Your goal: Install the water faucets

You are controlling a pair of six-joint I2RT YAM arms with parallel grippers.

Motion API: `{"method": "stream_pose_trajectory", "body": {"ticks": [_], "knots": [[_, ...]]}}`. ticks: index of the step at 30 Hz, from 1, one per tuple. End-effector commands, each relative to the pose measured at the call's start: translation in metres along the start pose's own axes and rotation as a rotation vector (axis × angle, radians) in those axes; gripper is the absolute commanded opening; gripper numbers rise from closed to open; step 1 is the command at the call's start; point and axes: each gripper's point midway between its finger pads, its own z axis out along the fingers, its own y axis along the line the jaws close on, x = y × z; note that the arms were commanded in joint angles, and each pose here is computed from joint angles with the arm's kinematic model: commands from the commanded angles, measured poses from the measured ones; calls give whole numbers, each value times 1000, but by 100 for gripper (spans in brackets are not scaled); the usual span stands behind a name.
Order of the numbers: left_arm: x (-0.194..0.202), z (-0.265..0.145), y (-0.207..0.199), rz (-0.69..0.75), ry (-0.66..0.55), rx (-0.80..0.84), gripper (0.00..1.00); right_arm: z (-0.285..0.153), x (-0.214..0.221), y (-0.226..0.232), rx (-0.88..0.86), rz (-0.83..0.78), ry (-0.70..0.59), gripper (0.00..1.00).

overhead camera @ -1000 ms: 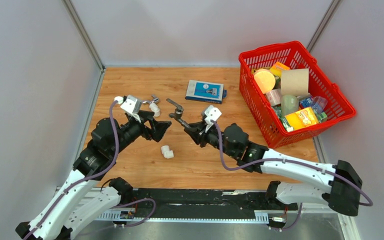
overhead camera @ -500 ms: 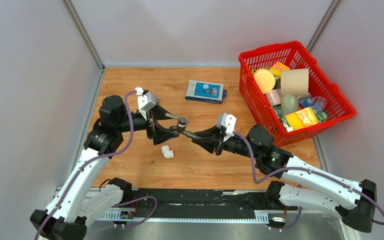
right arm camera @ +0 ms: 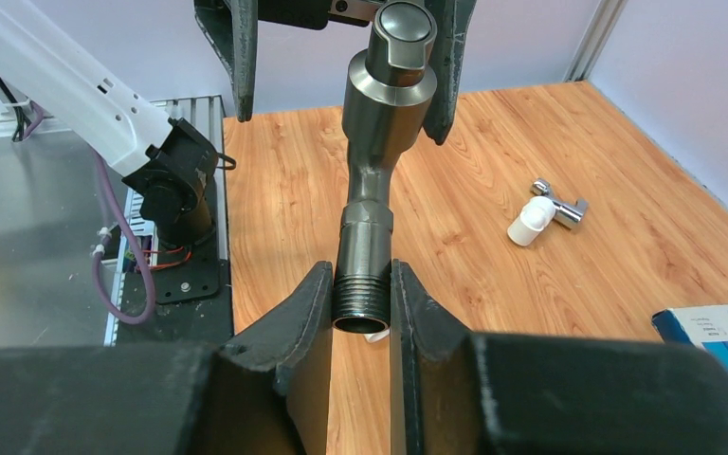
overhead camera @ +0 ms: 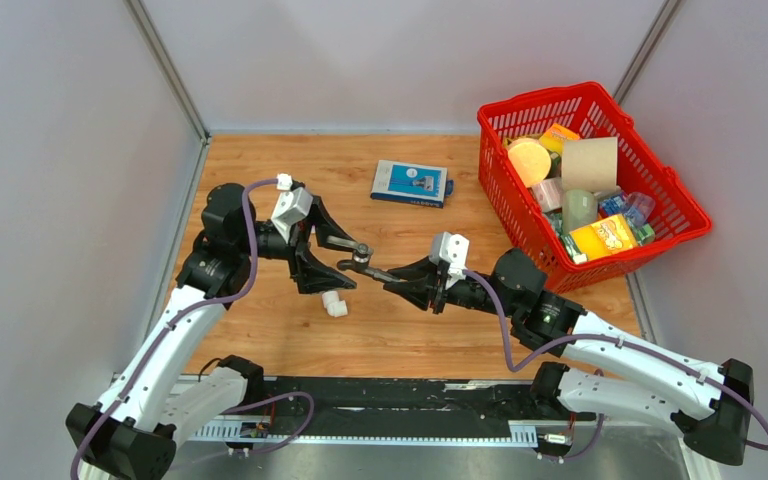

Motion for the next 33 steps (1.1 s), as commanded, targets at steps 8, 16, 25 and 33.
{"method": "stream_pose_trajectory", "body": {"ticks": [8,16,25,33], "knots": [[-1,3,5,12,-26,27,74,0,-51,-4,13,-50,-164,0],[-9,5,5,19,-55,41,65,4,-54,-7,26,-38,-189,0],[-6,6,1,16,-46,65,56,10,-50,-7,16,-13,-194,0],[-4,7,1,14,-41,70,39,12,-50,-9,22,-1,-205,0]]}}
